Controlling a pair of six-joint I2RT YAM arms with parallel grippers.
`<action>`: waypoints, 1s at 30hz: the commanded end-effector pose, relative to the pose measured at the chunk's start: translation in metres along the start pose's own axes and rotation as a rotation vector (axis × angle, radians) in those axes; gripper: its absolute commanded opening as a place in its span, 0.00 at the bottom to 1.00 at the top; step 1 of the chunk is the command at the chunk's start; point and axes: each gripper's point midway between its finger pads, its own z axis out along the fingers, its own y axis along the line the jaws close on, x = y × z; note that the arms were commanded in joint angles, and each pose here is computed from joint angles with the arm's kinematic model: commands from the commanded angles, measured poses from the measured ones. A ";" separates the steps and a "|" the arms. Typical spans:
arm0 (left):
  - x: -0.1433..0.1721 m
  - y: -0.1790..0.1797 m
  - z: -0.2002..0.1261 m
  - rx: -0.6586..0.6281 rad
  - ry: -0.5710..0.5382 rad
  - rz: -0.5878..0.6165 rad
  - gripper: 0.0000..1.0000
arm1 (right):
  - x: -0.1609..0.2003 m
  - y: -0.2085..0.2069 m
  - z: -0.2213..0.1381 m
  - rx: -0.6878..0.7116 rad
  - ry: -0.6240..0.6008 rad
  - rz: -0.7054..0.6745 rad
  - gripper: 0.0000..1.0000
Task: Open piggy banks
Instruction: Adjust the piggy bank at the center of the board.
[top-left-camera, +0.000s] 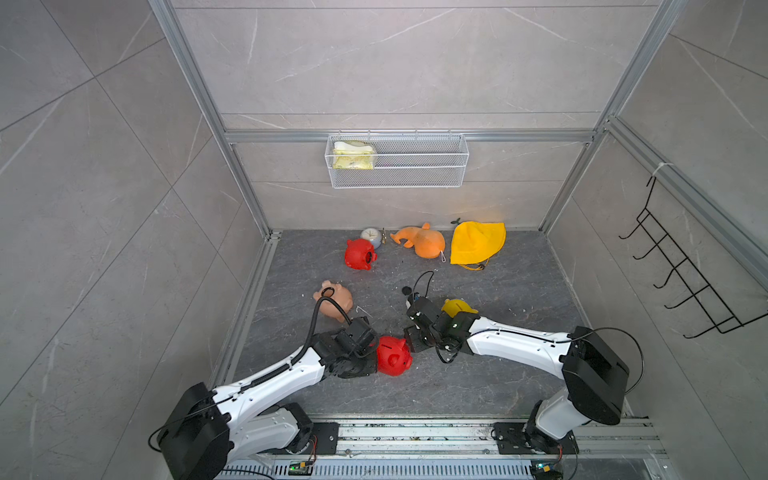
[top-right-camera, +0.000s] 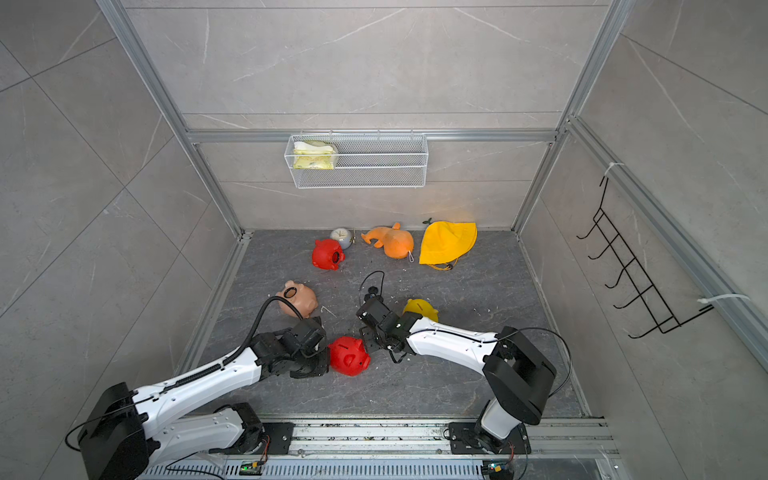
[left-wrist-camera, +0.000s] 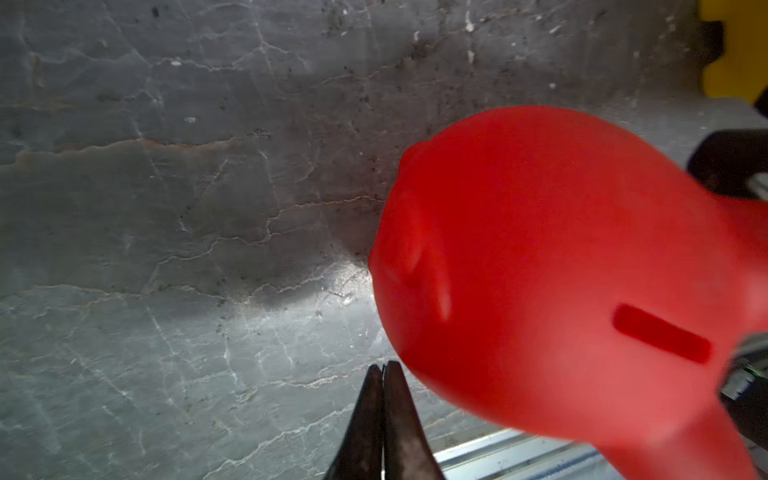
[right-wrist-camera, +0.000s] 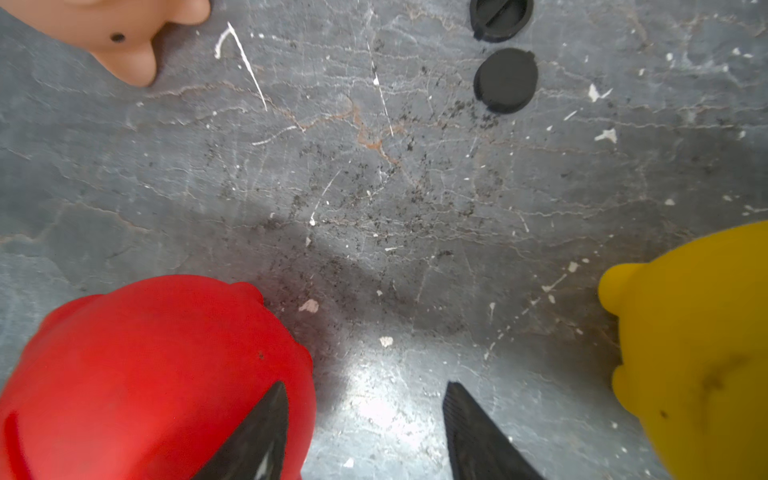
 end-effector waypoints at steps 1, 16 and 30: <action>-0.031 -0.013 -0.002 -0.021 -0.094 0.022 0.09 | -0.006 0.006 0.000 0.005 -0.013 -0.025 0.61; -0.111 -0.078 0.029 0.009 -0.170 0.089 0.15 | 0.035 0.005 -0.009 -0.029 0.042 0.060 0.60; -0.118 -0.058 -0.008 0.094 -0.265 0.066 0.86 | 0.050 -0.019 -0.018 0.059 0.026 0.032 0.65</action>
